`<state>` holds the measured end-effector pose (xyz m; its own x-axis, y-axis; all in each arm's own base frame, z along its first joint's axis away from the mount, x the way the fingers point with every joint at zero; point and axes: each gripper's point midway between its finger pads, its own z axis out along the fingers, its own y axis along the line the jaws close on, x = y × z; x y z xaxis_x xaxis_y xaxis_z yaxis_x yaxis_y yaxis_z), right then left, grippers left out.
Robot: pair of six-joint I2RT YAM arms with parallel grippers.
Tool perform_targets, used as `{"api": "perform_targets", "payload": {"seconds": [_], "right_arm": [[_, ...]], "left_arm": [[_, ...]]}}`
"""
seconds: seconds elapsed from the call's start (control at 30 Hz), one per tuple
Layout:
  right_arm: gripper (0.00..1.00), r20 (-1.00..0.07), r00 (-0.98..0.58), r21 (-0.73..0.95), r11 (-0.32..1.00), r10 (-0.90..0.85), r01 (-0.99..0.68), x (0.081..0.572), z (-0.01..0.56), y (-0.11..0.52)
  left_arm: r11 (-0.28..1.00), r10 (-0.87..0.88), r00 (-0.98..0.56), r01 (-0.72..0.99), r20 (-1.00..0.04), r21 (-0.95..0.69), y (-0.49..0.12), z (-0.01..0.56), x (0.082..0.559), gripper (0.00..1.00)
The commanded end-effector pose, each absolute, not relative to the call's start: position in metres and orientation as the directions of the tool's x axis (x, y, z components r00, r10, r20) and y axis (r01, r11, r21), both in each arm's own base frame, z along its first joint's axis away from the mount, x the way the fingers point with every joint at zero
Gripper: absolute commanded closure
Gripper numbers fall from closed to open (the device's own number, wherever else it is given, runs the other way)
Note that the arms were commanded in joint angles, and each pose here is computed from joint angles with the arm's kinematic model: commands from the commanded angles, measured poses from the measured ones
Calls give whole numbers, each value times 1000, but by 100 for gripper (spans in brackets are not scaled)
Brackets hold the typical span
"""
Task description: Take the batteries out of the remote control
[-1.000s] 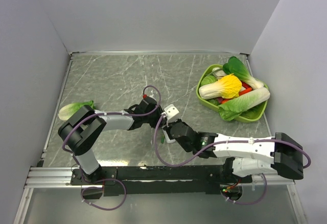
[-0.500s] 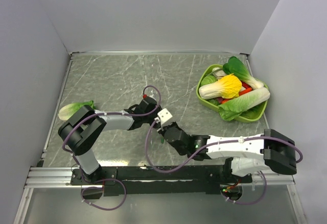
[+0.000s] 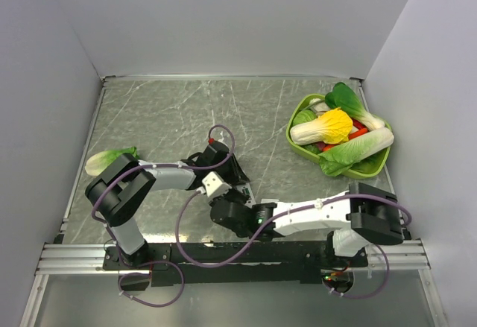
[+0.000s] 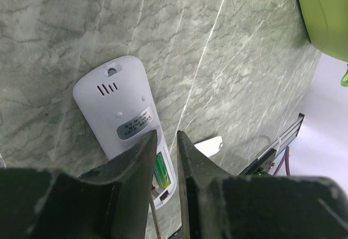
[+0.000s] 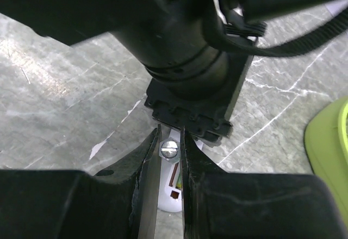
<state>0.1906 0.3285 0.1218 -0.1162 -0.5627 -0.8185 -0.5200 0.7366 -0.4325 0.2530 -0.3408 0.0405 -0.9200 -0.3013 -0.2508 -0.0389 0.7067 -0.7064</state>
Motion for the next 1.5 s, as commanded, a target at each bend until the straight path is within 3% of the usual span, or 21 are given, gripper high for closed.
{"api": "perform_targets", "payload": {"seconds": [0.0,0.43,1.47], "right_arm": [[100,-746,-155,-506,702,-648,-501,190,106,323],[100,-805,-118,-447,725,-581,-524,185,154,326],[100,-781,-170,-488,758,-600,-434,188,117,321]], "left_arm": [[839,-270,-944,-134,-190,-527,-300,-20,225,70],[840,-270,-944,-135,-189,-525,-300,-23,225,70],[837,-270,-945,-136,-184,-530,-301,-22,225,71]]}}
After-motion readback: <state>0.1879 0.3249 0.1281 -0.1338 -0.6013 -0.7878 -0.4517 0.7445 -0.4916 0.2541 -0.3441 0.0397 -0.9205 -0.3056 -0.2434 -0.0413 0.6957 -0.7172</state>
